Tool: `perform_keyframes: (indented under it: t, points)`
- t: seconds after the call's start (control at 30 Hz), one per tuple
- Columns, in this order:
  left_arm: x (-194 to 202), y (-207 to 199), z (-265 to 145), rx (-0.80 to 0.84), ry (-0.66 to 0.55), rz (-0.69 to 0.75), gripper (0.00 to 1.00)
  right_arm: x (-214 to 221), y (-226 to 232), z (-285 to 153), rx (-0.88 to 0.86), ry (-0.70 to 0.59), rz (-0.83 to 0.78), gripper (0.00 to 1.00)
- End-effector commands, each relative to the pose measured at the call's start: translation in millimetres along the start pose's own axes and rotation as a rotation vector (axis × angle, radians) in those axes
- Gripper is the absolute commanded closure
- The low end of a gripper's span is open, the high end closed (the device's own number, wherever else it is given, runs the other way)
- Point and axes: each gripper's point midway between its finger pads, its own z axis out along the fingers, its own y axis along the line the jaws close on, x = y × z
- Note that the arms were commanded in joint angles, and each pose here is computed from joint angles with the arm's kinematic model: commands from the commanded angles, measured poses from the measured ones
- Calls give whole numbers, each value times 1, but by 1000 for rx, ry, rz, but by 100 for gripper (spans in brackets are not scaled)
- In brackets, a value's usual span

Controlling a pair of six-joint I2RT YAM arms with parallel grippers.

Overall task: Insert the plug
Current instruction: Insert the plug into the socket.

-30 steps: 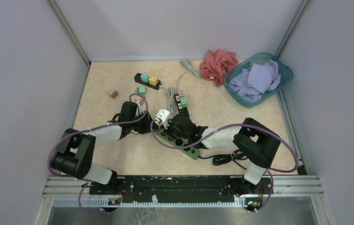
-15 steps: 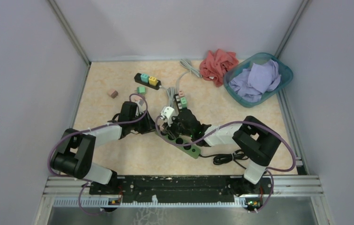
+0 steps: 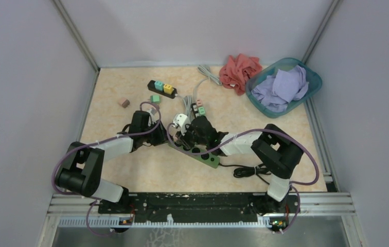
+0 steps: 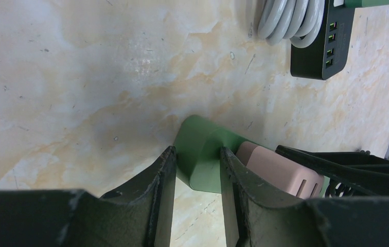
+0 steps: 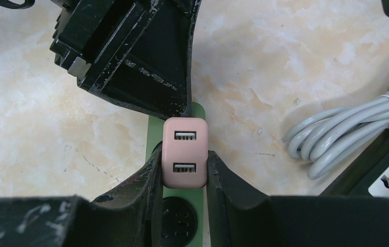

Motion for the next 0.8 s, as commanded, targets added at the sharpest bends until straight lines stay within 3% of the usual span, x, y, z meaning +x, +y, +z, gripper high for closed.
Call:
perform_keyframes:
  t: [0.0,0.27,0.43,0.77]
  points:
    - [18,5,0,-21,64,8,60,176,33,-31,-112,551,139,100]
    - [20,6,3,-26,80,7,60,184,49,-32,-117,620,-22,100]
    - [22,8,4,-32,91,4,61,196,54,-28,-128,666,-10,100]
    - [24,7,5,-30,101,13,61,140,41,-33,-88,481,62,97]
